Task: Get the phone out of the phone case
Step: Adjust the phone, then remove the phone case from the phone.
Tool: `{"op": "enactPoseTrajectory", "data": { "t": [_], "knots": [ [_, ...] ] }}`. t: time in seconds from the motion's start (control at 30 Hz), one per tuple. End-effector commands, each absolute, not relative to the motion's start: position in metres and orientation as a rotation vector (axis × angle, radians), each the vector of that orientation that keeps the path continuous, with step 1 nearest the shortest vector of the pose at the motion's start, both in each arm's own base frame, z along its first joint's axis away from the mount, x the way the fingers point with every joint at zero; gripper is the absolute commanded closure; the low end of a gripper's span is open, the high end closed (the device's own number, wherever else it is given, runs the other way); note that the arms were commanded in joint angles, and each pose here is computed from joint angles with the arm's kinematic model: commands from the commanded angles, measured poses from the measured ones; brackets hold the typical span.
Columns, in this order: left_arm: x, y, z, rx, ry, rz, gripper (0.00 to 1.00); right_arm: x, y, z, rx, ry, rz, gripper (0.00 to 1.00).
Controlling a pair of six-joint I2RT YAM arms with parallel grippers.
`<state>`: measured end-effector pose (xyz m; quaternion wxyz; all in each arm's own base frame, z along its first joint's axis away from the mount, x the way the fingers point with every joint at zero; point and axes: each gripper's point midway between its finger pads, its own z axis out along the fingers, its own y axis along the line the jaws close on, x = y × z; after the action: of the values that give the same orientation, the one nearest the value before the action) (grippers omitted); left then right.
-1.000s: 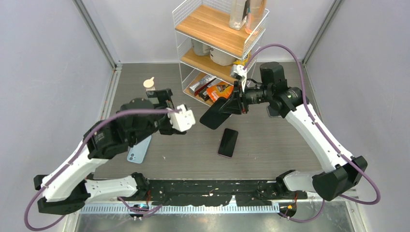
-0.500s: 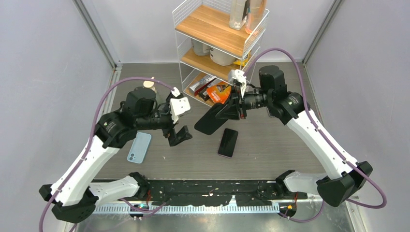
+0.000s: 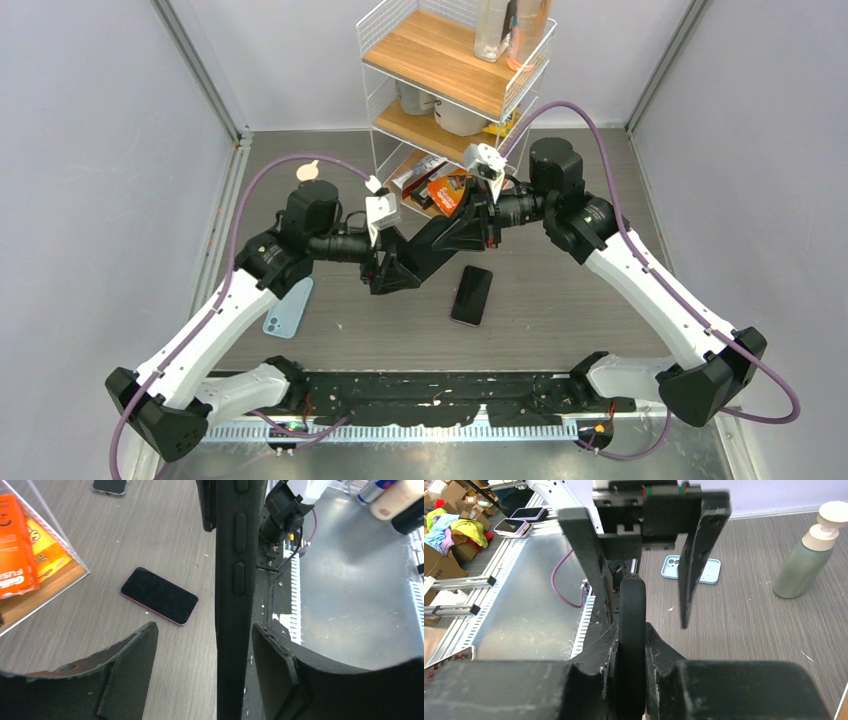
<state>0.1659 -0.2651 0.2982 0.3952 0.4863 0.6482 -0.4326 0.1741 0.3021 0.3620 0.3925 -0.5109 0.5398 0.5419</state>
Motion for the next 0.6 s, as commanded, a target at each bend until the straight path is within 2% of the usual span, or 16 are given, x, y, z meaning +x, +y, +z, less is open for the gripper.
{"op": "enactPoseTrajectory", "data": {
  "t": [0.0, 0.57],
  "knots": [
    [0.159, -0.277, 0.317, 1.242, 1.490, -1.204, 0.33, 0.168, 0.306, 0.392, -1.325, 1.211, 1.384, 0.94],
    [0.153, -0.274, 0.308, 1.291, 1.465, -1.200, 0.95, 0.168, 0.306, 0.379, -1.330, 1.225, 1.388, 0.94]
  ]
}}
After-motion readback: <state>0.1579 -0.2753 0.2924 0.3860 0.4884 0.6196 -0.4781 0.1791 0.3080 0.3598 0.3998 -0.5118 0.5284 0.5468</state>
